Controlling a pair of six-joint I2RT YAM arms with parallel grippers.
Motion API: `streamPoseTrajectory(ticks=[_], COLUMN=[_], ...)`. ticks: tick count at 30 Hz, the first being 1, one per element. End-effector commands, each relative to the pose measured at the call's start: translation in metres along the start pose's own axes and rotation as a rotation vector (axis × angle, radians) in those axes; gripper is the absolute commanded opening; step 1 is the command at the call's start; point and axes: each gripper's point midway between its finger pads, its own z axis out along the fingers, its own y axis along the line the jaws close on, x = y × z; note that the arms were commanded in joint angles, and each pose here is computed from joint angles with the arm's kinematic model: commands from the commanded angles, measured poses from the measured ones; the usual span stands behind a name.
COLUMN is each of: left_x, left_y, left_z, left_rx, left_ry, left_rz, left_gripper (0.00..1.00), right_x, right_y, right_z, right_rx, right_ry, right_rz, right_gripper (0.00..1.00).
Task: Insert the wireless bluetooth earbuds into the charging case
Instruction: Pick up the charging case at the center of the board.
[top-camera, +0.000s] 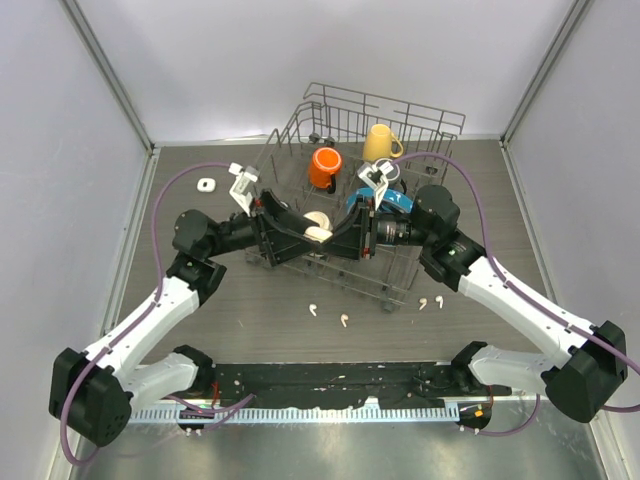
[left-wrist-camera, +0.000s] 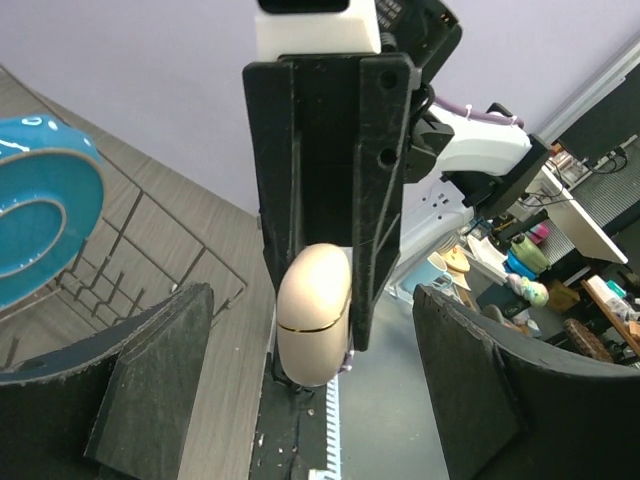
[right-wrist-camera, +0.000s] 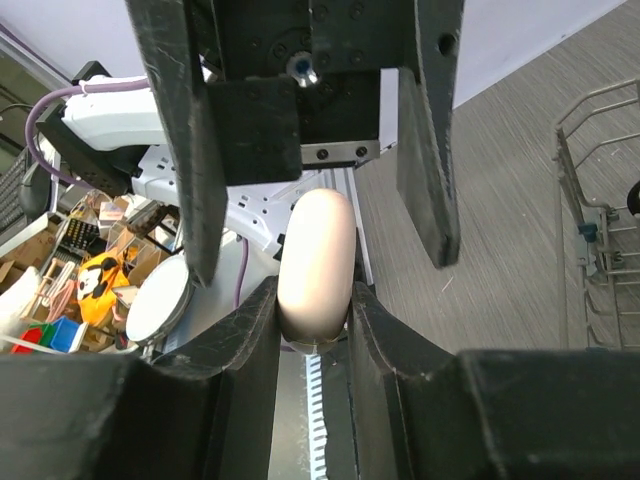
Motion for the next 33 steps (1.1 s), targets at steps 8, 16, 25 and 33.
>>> streamPoseTrajectory(ticks=[8, 16, 25, 33], left_x=[0.0016, 0.0014, -0.0031, -0.0001], left_y=[-0.001, -0.0002, -0.0054, -0.0031], left_z=[0.0153, 0.0167, 0.0134, 0.0128], left_rx=[-0.003, -0.02, -0.031, -0.042], left_ry=[-0.008, -0.029, -0.044, -0.028], left_rz=[0.024, 0.026, 0.056, 0.054], left_gripper=[0.55, 0.48, 0.64, 0.35], right_x=[-0.0114, -0.0078, -0.0076, -0.0085], right_y=[0.0146, 0.0108, 0.0139, 0.0158], right_z=[-0.0021, -0.0024, -0.0048, -0.0066], right_rx=[-0.057, -0.048, -0.051, -0.051], right_ry=[-0.045, -0.046, -0.044, -0.052], right_rz=[-0.035, -0.035, -0.057, -0.068], right_gripper=[0.01, 0.01, 0.01, 0.01])
